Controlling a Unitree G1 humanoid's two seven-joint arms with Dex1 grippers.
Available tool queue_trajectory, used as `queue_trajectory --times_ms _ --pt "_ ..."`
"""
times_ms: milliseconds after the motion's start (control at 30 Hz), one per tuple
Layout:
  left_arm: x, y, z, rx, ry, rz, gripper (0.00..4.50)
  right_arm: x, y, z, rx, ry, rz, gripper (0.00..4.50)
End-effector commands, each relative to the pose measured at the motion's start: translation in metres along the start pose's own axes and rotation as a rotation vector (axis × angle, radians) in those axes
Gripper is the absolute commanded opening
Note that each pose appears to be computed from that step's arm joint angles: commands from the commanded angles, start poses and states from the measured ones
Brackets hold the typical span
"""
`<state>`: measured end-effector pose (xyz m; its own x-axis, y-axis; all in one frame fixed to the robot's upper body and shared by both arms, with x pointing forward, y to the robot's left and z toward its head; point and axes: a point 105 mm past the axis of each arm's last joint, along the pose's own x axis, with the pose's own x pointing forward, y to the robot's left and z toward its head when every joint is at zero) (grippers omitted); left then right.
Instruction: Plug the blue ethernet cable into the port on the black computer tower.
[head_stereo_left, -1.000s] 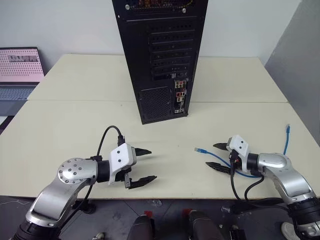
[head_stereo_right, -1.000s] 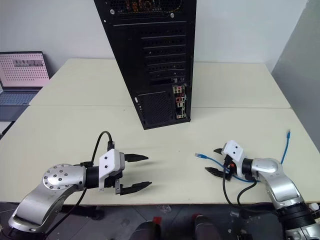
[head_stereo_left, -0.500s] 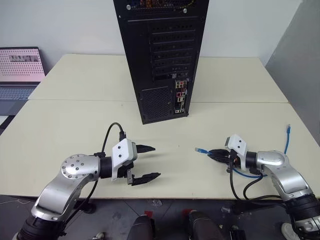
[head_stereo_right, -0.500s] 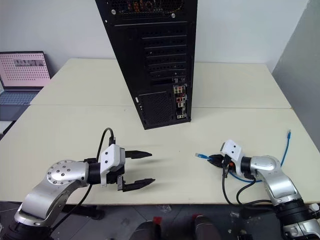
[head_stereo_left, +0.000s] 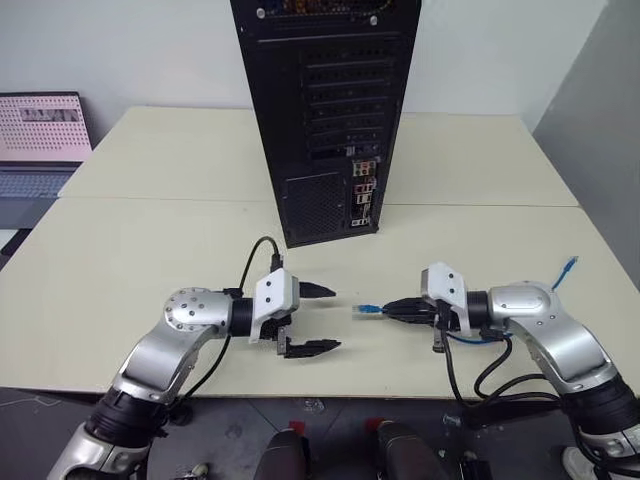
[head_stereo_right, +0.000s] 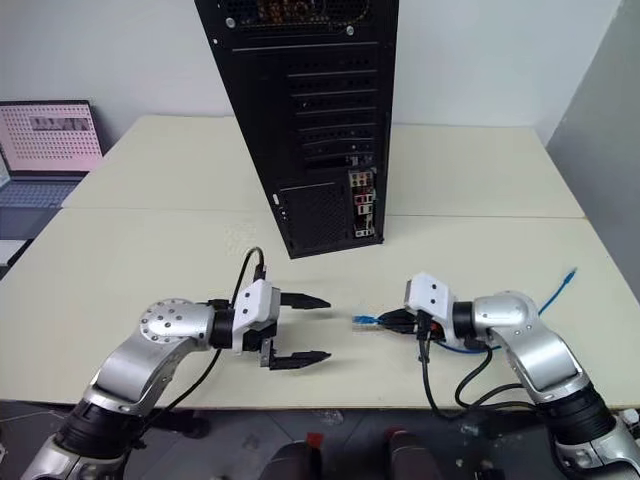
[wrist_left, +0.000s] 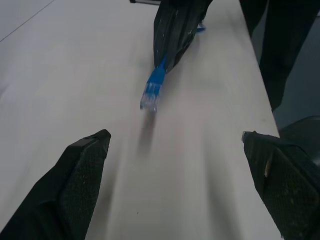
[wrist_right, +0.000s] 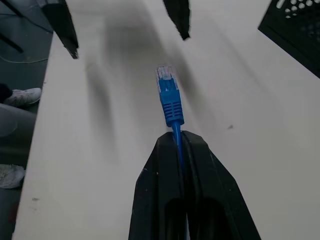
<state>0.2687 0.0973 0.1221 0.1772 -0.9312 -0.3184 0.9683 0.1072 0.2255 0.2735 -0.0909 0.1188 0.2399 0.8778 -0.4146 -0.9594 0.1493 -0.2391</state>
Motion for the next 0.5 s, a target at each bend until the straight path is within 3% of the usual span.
queue_trajectory --times_ms 33,167,267,500 --pt "0.003 0.001 0.009 0.013 -0.028 -0.036 4.5 0.002 0.003 0.017 -0.068 -0.023 0.029 0.06" --pt "0.005 0.0 0.007 0.019 -0.022 -0.065 4.5 0.004 0.004 0.021 -0.091 -0.027 0.045 0.06" --pt "0.007 -0.002 0.007 0.025 -0.023 -0.079 4.11 0.006 0.004 0.024 -0.099 -0.033 0.052 0.0" --pt "0.016 -0.002 0.005 0.041 -0.018 -0.072 2.49 0.007 0.007 0.03 -0.103 -0.05 0.065 0.0"
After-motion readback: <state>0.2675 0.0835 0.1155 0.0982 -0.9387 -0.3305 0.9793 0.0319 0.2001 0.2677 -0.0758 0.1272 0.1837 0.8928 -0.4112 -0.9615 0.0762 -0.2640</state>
